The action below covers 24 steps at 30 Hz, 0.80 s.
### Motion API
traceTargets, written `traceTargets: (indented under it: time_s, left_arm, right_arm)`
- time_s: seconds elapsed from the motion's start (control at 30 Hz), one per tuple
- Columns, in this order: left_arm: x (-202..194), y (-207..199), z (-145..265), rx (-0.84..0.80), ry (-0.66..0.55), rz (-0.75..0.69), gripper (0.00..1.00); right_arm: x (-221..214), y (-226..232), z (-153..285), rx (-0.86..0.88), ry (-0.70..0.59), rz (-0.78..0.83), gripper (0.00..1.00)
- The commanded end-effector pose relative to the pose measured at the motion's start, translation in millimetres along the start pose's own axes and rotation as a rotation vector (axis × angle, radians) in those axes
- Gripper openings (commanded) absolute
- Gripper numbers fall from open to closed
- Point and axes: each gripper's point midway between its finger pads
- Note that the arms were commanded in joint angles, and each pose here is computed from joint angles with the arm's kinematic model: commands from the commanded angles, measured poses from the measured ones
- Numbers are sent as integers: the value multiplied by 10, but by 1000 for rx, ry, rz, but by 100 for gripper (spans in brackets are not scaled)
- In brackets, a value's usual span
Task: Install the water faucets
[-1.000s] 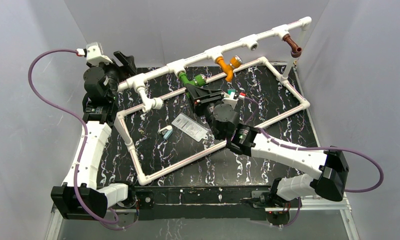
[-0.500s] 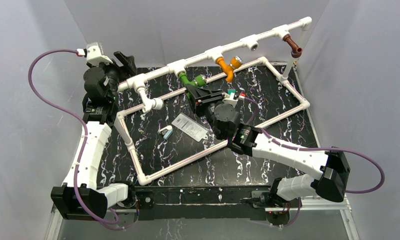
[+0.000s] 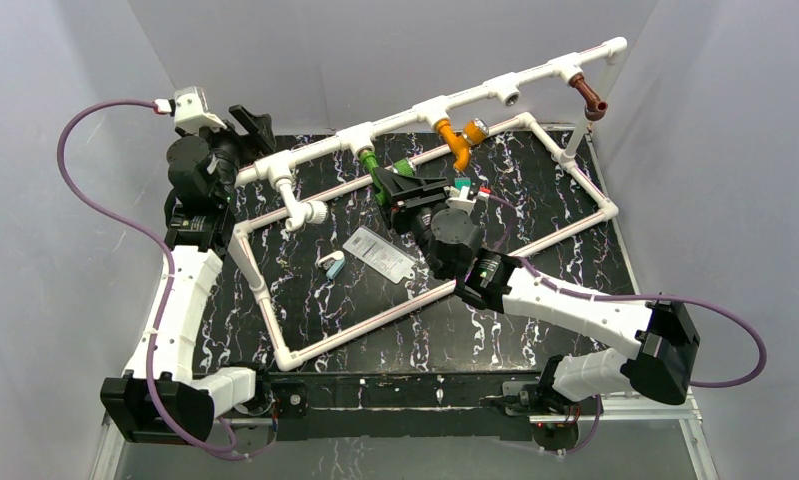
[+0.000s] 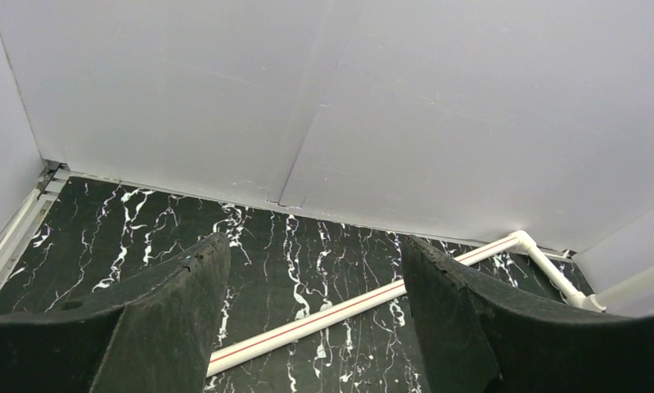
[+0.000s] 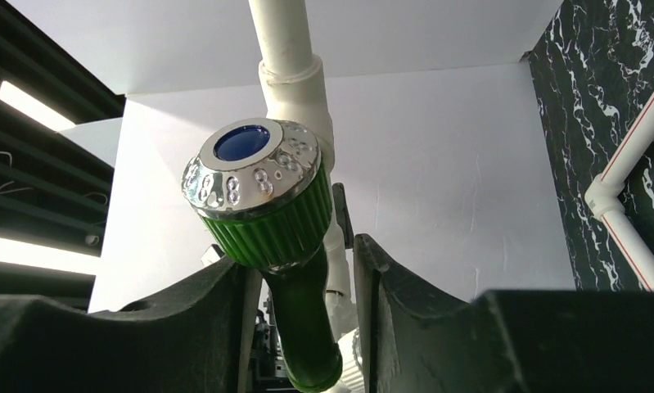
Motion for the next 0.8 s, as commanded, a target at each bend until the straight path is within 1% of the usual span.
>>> traceTargets:
  time_s: [0.0,0.27,0.37,0.6,0.77]
  left_arm:
    - [-1346,827,273,263,442,-13,74]
    - [-1353,827,272,262,444,-12,74]
    - [-1351,827,272,262,443,-12,74]
    - [-1355,830,273,263,444,-13,74]
    - [-1352,837,275,266,442,-15,74]
  right_arm:
    - [224,-432,-135,-89,-97,124,52]
    - [229,-359,-122,-49,-97,148,53]
    - [218,-253,-103,8,-87,193,58]
    - [127,-17,26,138,-18,358,74]
    - [200,148,212,235,-18,474,81]
Point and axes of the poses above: each gripper's point midway between its finger pads, its own z axis back along the fingers, its own y axis along the line the jaws close on, x = y × z, and after that the axes turned 11 degrees about z, right-handed
